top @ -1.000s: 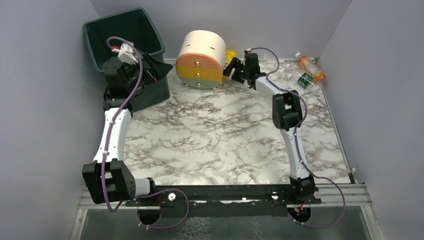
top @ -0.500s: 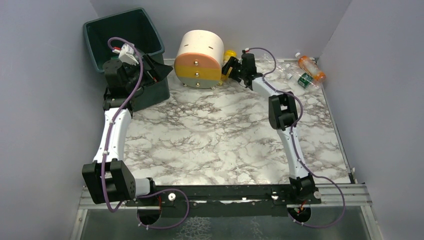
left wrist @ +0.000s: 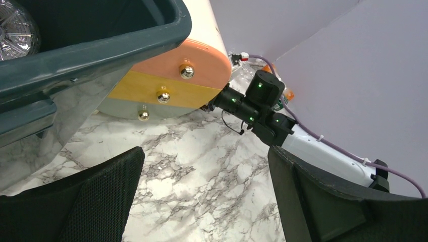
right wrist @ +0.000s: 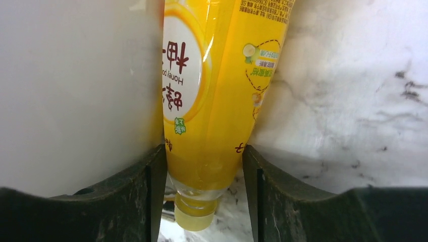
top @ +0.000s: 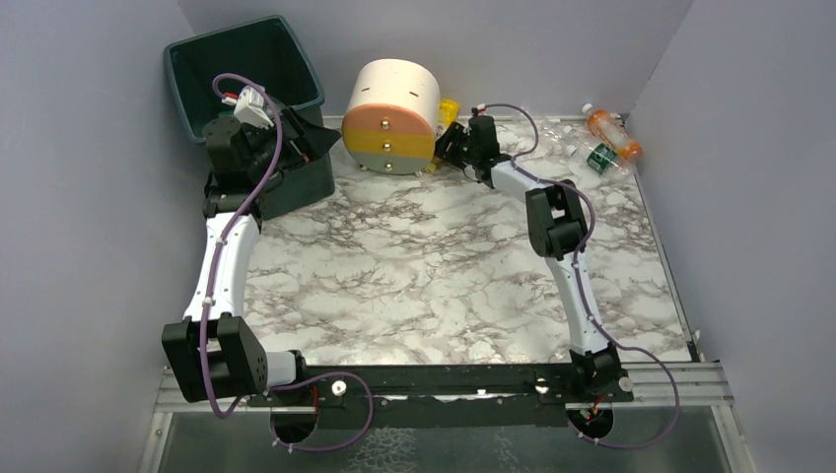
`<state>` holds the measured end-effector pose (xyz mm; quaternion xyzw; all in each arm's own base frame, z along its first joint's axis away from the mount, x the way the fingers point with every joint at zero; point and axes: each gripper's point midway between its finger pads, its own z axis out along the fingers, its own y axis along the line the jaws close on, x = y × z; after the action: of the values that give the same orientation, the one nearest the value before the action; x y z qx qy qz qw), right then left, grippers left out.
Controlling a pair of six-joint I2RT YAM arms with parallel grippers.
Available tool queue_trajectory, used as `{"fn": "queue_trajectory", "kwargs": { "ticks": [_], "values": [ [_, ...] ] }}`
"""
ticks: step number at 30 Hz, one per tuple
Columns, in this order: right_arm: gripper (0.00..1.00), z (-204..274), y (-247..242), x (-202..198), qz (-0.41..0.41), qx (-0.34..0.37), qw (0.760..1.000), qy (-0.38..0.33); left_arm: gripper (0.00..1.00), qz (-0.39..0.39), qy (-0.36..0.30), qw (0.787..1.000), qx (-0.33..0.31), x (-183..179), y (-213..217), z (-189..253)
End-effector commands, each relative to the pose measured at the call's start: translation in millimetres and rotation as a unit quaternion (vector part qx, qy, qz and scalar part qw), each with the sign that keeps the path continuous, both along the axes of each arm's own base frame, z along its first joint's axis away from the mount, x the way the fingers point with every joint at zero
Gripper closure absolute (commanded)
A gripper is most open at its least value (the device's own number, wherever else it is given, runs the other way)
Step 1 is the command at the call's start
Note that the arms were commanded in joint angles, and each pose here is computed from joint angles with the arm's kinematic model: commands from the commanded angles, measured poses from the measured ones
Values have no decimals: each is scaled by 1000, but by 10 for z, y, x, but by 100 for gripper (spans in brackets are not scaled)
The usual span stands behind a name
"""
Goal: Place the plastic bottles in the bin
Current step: Pick up the plastic bottle at the center of the board.
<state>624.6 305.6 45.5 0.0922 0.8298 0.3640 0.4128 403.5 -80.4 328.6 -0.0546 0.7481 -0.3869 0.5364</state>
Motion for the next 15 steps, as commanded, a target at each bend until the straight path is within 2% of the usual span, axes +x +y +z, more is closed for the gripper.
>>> {"fn": "queue_trajectory", "kwargs": {
  "ticks": [1, 9, 15],
  "values": [
    [50, -476, -83, -383, 6, -54, 996, 73, 1, 1, -32, 999, 9, -57, -9, 203],
    [53, -232, -215, -697, 19, -67, 996, 58, 1, -8, -27, 1000, 7, -113, -43, 158],
    [55, -119, -329, -1078, 35, -73, 995, 59, 1, -21, -27, 999, 7, -190, -158, 125]
  ]
}}
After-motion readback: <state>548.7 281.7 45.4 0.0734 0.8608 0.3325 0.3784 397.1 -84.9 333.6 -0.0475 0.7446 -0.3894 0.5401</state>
